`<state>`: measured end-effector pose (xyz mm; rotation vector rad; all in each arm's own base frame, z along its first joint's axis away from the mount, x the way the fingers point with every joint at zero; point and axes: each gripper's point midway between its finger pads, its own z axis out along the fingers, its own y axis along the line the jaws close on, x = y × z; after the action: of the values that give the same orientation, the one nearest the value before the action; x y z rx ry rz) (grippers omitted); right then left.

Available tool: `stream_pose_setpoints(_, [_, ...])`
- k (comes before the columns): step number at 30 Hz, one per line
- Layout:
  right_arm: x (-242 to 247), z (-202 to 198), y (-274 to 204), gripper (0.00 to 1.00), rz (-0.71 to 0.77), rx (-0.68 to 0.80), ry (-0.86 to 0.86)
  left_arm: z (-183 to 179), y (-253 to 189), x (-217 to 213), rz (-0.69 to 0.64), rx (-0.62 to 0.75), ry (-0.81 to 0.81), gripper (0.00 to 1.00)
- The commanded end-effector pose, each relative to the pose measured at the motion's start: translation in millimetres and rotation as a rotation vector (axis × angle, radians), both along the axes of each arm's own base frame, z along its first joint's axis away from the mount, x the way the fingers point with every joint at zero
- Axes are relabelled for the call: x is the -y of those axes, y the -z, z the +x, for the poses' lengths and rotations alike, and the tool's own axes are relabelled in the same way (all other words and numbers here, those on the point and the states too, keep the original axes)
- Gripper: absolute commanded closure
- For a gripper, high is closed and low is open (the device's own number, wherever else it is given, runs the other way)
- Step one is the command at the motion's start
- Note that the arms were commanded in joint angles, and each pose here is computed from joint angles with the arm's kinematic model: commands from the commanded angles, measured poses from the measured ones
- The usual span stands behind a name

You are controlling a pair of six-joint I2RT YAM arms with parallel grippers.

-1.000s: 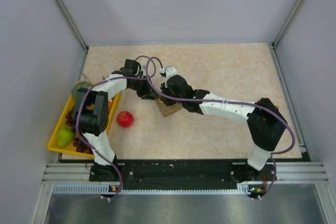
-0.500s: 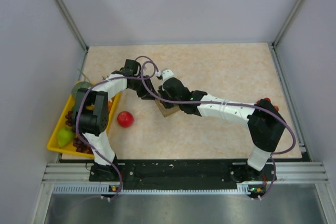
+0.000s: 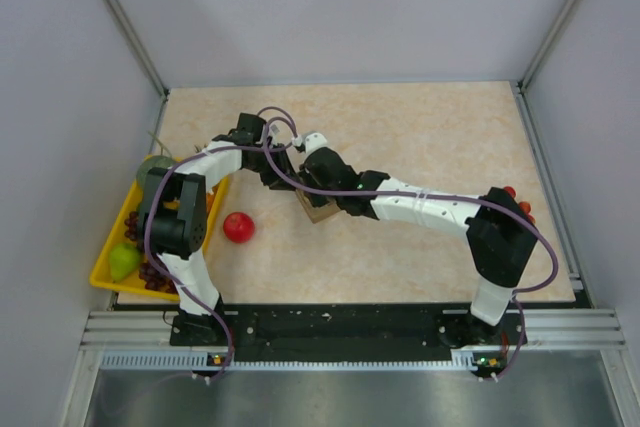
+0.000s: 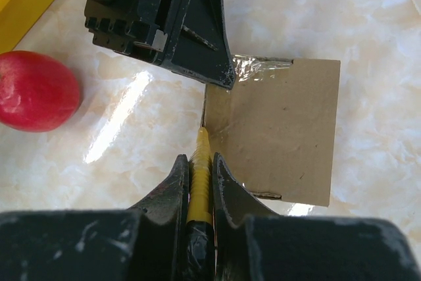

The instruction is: Unpack the express box

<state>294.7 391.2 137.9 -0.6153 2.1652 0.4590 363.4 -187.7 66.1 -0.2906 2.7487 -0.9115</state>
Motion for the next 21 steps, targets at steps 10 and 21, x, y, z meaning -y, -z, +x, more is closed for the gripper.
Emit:
stream_pose_setpoints(10, [19.9,-24.1,-3.0,1.00,-0.065,-0.055,0.006,-9.7,51.2,-30.0,0.198,-0.084,-0.032,0.68])
stream_pose_setpoints(21, [25.4,-29.4,-9.0,1.00,-0.048,-0.061,0.005,-8.6,52.4,-30.0,0.204,-0.084,-0.030,0.69])
